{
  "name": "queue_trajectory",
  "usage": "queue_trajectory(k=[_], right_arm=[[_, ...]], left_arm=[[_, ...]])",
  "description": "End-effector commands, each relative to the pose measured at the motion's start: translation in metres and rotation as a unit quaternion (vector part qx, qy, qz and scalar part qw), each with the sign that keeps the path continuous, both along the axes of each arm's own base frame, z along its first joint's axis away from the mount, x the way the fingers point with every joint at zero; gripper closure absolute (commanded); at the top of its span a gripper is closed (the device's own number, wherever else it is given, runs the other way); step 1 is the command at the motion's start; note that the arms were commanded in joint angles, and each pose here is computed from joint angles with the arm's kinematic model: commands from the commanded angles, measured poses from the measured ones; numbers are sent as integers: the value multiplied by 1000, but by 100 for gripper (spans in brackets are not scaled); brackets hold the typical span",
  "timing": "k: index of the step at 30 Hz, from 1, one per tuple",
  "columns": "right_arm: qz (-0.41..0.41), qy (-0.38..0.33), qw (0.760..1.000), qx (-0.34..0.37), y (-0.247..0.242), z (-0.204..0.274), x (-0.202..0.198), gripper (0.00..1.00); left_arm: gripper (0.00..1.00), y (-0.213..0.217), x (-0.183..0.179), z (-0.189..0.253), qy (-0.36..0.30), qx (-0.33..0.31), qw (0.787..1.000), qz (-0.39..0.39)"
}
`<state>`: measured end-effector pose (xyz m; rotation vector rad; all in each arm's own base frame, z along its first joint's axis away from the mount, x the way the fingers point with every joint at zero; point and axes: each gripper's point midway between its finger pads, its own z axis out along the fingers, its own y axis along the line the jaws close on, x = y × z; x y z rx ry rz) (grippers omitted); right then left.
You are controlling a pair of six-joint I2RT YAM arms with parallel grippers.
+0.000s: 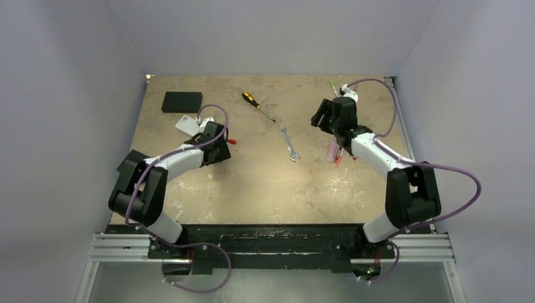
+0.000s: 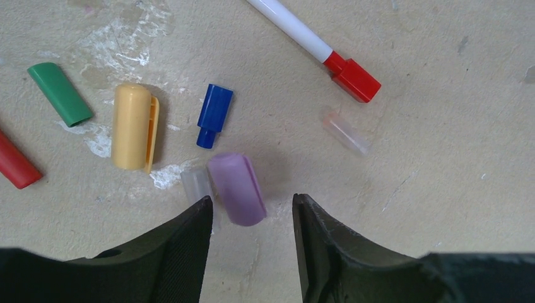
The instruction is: Open the pen caps
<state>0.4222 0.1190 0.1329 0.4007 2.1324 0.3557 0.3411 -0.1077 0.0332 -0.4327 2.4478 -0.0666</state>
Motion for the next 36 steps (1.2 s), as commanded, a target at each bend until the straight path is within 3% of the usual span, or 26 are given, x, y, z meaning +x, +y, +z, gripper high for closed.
queue_trajectory(k=[1, 8, 15, 27, 36], right_arm=[[-43, -40, 998, -9, -7, 31, 38, 34], [-105, -42, 993, -24, -43, 23, 97, 34], [-139, -33, 989, -27, -74, 9, 154, 34], [-143, -30, 989, -20, -84, -29, 193, 34], [-148, -30, 988, -23, -85, -37, 214, 34]], left_arm=[[50, -9, 10, 24, -25, -14, 999, -20], [44, -30, 4, 68, -75, -69, 993, -52], [39, -39, -23, 104, -133, -123, 981, -72], [37, -24, -50, 138, -210, -161, 963, -50], [36, -26, -46, 138, -203, -156, 965, -55]])
